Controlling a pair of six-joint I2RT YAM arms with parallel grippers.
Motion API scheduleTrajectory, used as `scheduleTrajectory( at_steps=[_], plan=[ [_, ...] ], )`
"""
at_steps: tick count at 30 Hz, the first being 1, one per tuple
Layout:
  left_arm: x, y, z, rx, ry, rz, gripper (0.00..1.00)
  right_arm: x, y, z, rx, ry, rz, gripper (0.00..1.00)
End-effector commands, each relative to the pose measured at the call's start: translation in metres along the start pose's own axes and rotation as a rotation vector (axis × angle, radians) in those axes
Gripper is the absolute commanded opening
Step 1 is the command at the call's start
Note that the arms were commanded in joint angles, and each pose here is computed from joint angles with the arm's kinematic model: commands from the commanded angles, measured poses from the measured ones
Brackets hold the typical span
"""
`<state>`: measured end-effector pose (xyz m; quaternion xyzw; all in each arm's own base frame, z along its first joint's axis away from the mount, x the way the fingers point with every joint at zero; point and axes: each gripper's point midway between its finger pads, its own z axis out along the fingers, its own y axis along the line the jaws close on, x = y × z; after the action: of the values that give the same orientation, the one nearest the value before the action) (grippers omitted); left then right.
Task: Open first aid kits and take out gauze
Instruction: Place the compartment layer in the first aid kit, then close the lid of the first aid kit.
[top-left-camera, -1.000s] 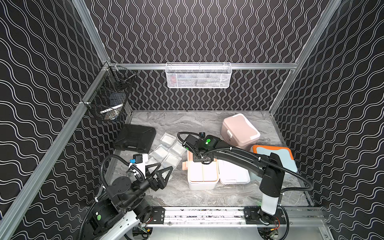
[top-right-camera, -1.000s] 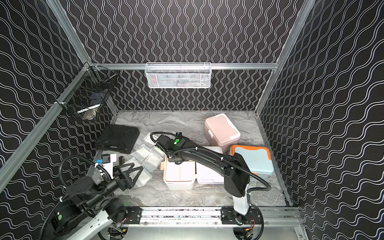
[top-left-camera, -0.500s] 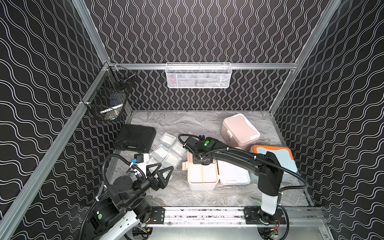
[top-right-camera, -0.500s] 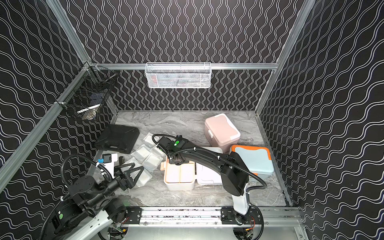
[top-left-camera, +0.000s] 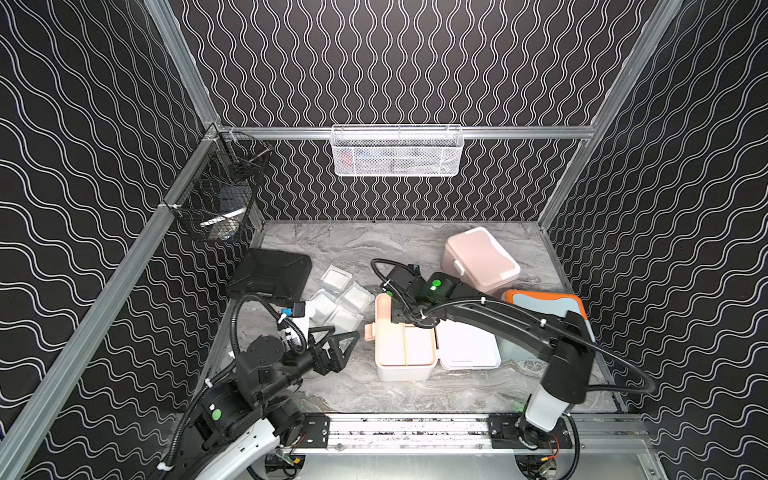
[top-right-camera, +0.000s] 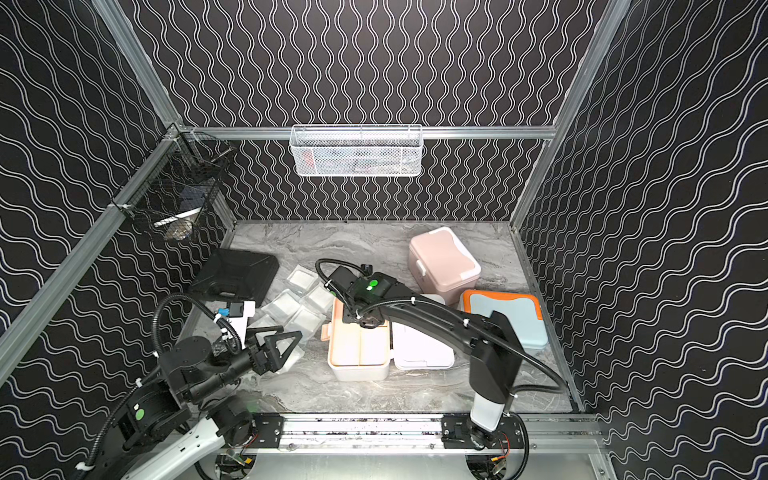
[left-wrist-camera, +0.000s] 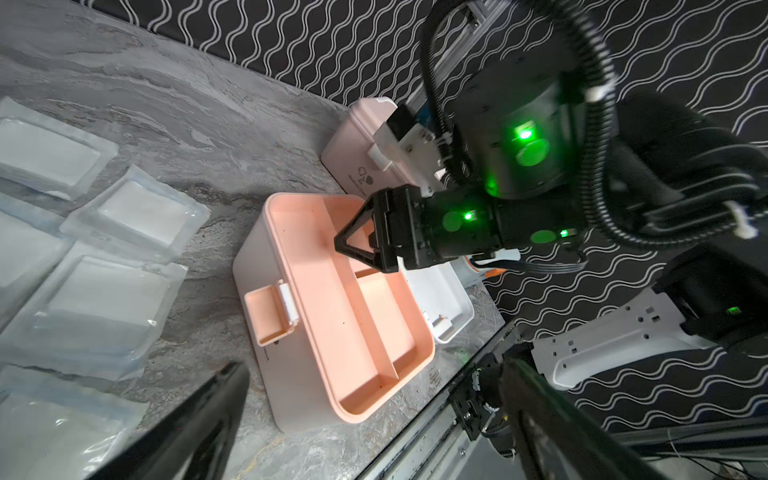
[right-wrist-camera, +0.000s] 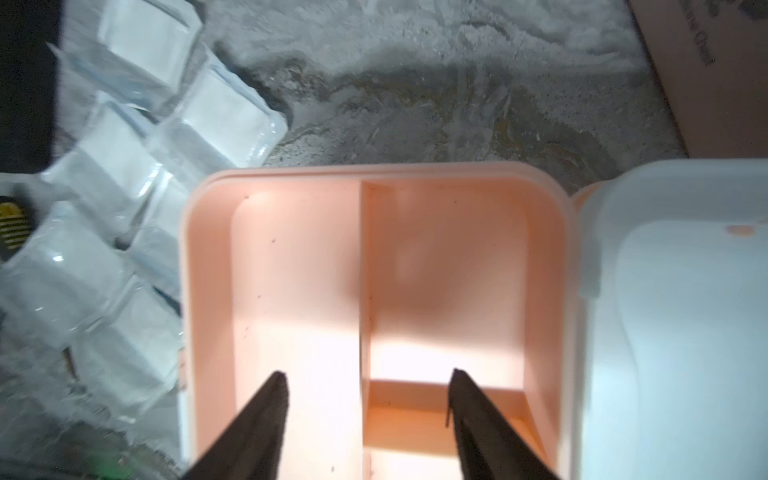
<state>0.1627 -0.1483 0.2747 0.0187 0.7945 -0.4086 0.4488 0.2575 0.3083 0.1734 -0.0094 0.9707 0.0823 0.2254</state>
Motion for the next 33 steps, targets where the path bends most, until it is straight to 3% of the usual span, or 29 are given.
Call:
scheduleTrajectory(
  at_steps=[1, 8, 20, 27, 33],
  plan=[
    [-0.008, -0.030, 0.010, 0.126, 0.023, -0.011, 0.99, -0.008, -0.006, -0.020, -0.045, -0.058, -0.007, 0.87],
    [0.003, -0.047, 0.052, 0.176, 0.176, -0.035, 0.99, -0.011, -0.048, -0.052, -0.105, -0.133, 0.040, 1.00],
    [0.036, -0.047, 0.120, 0.026, 0.357, 0.076, 0.99, 0.008, -0.166, -0.065, -0.067, -0.170, 0.267, 1.00],
    [0.052, -0.021, 0.160, -0.127, 0.437, 0.128, 0.99, 0.039, -0.202, -0.058, 0.012, -0.156, 0.341, 1.00],
    [0.065, -0.007, 0.180, -0.178, 0.471, 0.132, 0.99, 0.054, -0.208, -0.043, 0.007, -0.121, 0.376, 1.00]
  ],
)
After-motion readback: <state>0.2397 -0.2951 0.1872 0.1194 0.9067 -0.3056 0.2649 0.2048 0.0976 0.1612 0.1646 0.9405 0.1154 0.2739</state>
